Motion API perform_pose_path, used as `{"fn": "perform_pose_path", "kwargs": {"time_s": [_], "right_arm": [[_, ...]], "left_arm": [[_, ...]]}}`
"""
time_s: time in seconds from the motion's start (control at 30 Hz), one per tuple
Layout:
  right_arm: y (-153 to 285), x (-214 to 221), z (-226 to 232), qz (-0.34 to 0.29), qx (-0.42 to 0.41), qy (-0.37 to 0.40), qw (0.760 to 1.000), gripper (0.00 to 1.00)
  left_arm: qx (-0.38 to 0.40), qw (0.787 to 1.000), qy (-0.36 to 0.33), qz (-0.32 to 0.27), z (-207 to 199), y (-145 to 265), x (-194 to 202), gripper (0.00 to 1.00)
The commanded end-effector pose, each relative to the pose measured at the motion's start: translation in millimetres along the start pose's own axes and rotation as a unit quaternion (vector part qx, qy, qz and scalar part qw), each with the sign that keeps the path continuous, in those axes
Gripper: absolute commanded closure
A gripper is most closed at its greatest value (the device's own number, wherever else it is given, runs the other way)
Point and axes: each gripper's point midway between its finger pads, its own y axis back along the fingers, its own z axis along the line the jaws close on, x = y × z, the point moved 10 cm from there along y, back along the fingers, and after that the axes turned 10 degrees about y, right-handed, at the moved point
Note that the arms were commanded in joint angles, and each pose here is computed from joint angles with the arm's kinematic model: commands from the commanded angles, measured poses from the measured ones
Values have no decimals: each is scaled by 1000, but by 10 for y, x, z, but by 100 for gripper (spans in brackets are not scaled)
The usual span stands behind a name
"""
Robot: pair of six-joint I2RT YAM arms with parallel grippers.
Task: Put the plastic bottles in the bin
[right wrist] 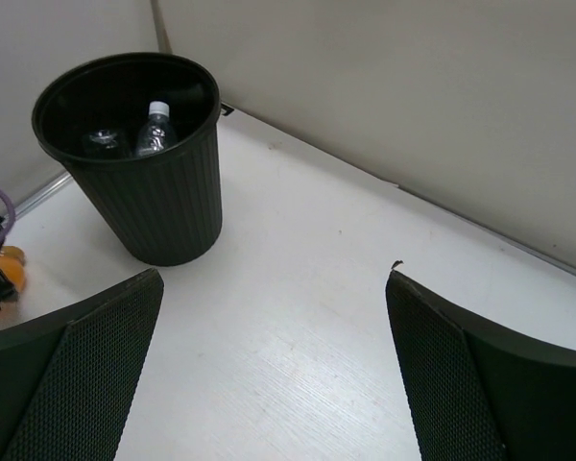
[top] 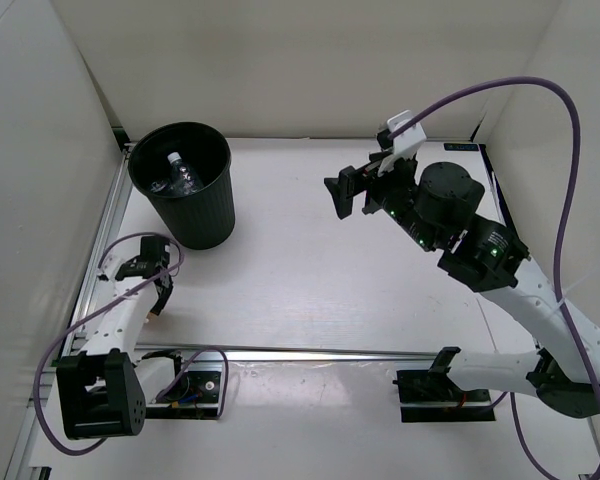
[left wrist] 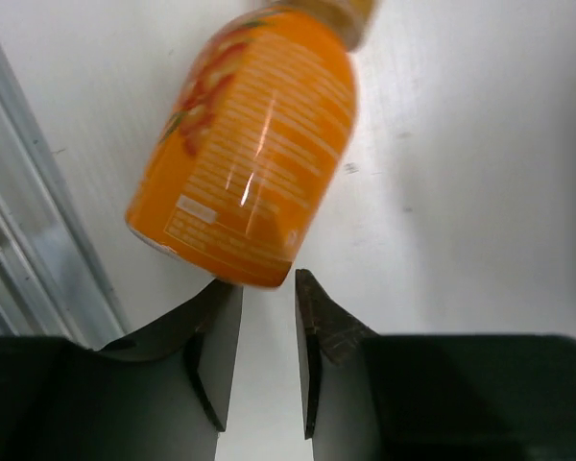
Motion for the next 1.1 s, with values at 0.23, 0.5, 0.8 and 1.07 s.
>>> {"fn": "perform_pose_path", "kwargs": {"time_s": [0.23,0.5,0.8,1.07], "right_arm": [[4,63,-79,1,25,11,1000,0],[-89,88,-22,8,6,20,1000,0],[-168,44,38,45,-25,27,998,0],[-144,-14,86,76,-61,14,995,0]], "left_arm": [[51,998,38,-23,-366,196,-253,69],[90,994,66,3,-510,384,-334,12],[70,983,170,11,-734,554,-488,0],[-28,972,232,3,-741,406,-524,0]]}}
